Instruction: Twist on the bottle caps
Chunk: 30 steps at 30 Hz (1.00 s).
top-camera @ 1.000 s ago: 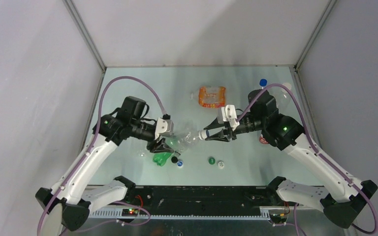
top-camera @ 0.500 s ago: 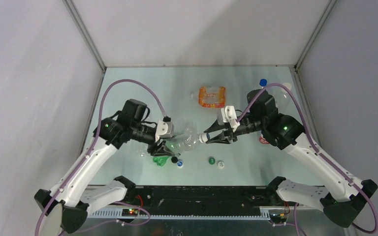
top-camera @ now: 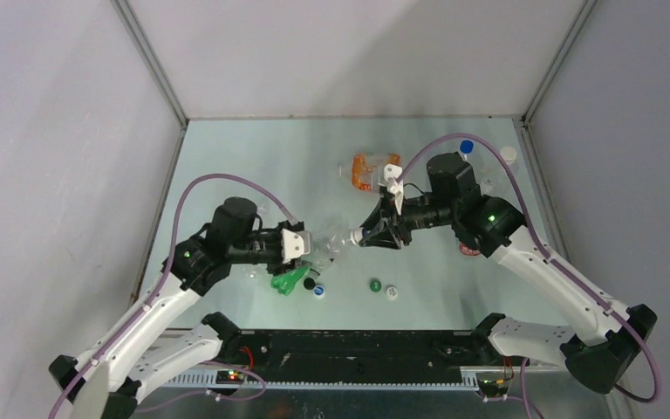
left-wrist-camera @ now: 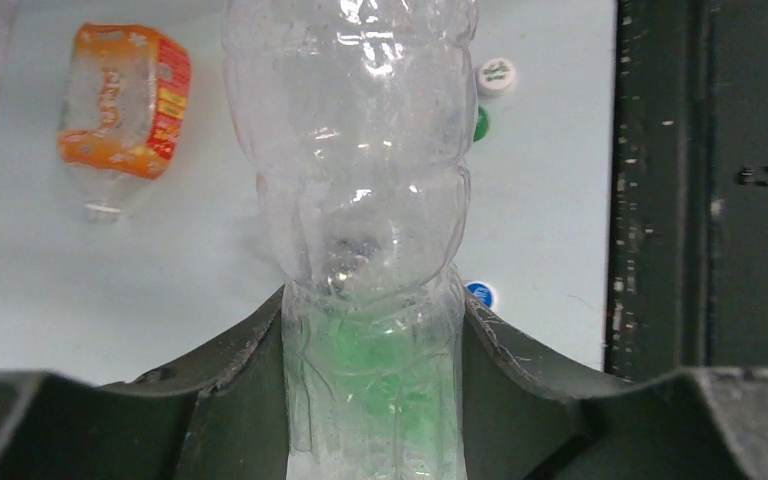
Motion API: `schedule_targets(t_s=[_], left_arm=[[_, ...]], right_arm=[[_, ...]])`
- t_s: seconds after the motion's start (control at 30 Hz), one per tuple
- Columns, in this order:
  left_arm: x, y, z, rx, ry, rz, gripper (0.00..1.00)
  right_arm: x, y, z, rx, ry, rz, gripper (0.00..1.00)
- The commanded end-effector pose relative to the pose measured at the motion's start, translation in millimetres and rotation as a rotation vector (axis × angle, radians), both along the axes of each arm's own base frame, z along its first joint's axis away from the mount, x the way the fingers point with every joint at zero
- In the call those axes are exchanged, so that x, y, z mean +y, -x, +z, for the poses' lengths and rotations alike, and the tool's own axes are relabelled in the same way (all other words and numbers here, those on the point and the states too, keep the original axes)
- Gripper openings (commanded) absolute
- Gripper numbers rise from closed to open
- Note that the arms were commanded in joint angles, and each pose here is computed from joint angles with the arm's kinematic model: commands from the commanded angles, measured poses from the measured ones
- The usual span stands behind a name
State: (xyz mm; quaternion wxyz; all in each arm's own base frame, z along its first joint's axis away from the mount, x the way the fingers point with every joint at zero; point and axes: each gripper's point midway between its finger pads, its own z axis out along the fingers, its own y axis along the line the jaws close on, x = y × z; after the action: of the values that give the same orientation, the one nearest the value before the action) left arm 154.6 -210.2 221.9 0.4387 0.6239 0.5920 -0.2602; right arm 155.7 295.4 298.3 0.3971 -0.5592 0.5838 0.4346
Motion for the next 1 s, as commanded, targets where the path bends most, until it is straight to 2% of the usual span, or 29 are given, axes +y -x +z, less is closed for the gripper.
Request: schedule_targets(t_s=[0.0, 0.23, 0.57, 0.67, 0.8, 0.83, 0.87, 0.9, 0.93, 0.97], left_arm=[[-32.5, -35.0, 92.8, -0.390, 0.272, 0.022, 0.15], [-37.6, -49.3, 94.7, -0.526, 0.314, 0.128, 0.12], [-46.5, -66.8, 94.3, -0.715, 0.284, 0.310, 0.07], [-47.8, -71.7, 88.1, -0.740, 0.250, 0.359, 0.06], [-48.5, -74.9, 69.2, -0.684, 0.212, 0.375, 0.01], [-47.6, -75.1, 60.0, -0.663, 0.181, 0.370, 0.01], [-46.4, -74.3, 49.4, -0.630, 0.155, 0.360, 0.00], [-44.8, -73.8, 45.6, -0.612, 0.147, 0.355, 0.00], [-43.4, -72.4, 35.6, -0.568, 0.130, 0.342, 0.00], [-41.0, -71.2, 34.1, -0.550, 0.132, 0.338, 0.00]], right_arm=[[16.2, 4.5, -5.6, 0.236, 0.005, -0.047, 0.00], [22.1, -21.2, -7.4, 0.468, -0.002, -0.288, 0.00], [16.5, -56.4, -19.0, 0.881, -0.049, -0.771, 0.00], [11.4, -61.3, -22.3, 0.914, -0.056, -0.845, 0.00], [9.6, -63.5, -7.0, 0.877, -0.110, -0.827, 0.01], [8.6, -63.9, 1.1, 0.830, -0.131, -0.801, 0.08], [8.2, -63.9, 5.0, 0.801, -0.140, -0.785, 0.20], [7.3, -62.4, 12.5, 0.728, -0.151, -0.740, 0.28], [6.3, -61.6, 16.1, 0.688, -0.155, -0.715, 0.43], [5.3, -58.3, 24.1, 0.593, -0.163, -0.656, 0.48]])
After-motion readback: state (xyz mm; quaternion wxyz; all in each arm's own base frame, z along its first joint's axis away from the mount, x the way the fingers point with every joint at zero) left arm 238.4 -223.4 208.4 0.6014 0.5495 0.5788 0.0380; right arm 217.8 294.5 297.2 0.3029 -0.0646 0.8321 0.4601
